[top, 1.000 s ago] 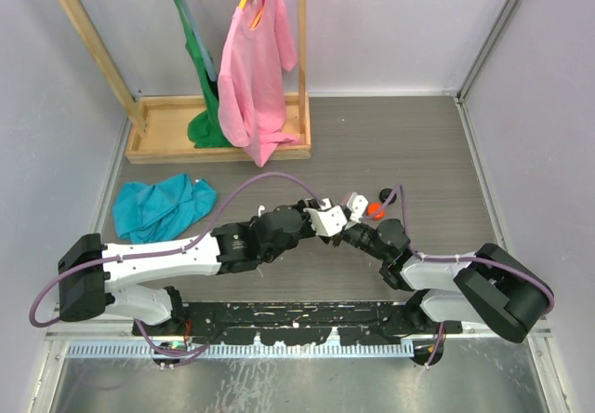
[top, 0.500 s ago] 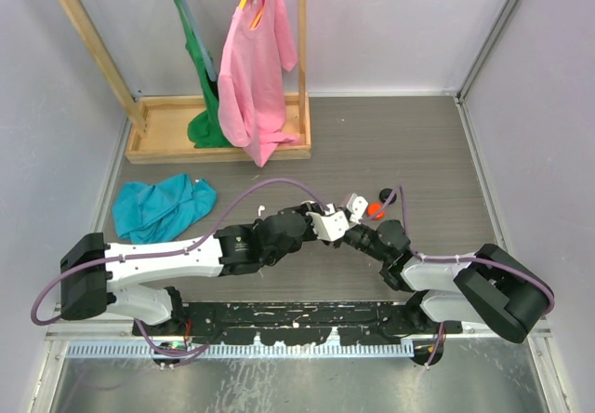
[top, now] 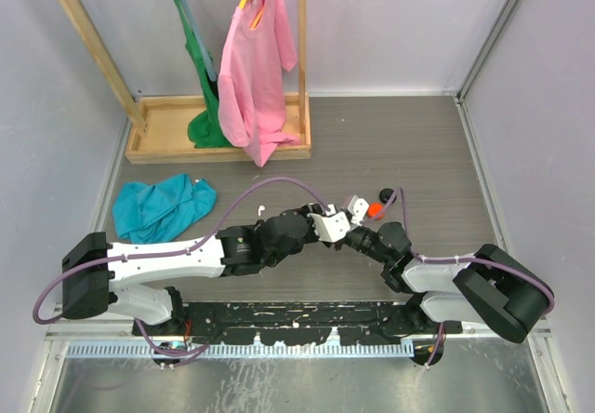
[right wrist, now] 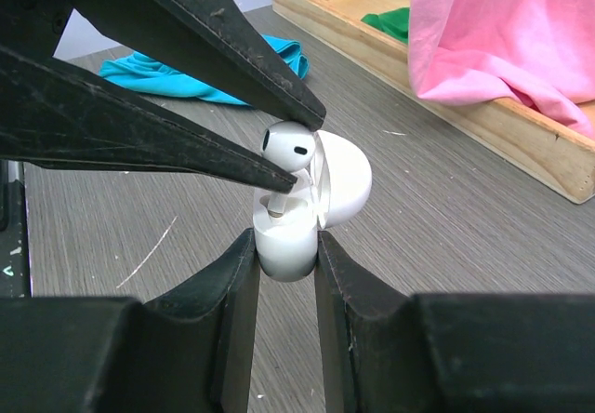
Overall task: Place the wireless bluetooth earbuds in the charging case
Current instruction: Place the earbud in the charging case, then pick up the earbud from the center of the board.
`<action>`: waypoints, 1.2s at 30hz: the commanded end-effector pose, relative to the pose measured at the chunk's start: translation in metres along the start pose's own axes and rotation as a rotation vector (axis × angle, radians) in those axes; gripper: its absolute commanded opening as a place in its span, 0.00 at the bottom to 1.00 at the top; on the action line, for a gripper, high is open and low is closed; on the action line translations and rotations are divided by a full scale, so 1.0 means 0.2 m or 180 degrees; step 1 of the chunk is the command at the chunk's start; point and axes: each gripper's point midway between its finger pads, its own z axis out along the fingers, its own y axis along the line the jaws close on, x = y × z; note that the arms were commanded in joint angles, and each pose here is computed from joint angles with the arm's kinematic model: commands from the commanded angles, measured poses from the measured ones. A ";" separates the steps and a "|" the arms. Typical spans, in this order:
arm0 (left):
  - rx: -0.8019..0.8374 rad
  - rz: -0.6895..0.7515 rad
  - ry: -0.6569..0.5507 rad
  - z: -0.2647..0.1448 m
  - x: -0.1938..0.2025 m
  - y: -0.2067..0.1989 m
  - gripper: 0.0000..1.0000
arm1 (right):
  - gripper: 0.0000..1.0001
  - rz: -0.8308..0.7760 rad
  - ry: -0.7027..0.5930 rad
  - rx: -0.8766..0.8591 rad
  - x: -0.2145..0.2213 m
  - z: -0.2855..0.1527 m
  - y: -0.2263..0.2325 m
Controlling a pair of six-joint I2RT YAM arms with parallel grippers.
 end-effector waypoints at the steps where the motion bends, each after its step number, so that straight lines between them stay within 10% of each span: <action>1: 0.0184 -0.0275 -0.0225 -0.01 -0.10 -0.05 0.25 | 0.01 -0.0141 -0.0545 0.0029 -0.24 0.01 -0.01; 25: 0.0282 -0.1476 -0.0674 -0.26 -0.29 0.12 0.57 | 0.01 -0.0128 -0.0568 0.0033 -0.24 0.01 -0.01; 36: -0.0227 -0.2466 0.0075 -0.25 0.17 0.30 0.64 | 0.01 -0.0120 -0.0500 0.0180 -0.22 0.01 -0.05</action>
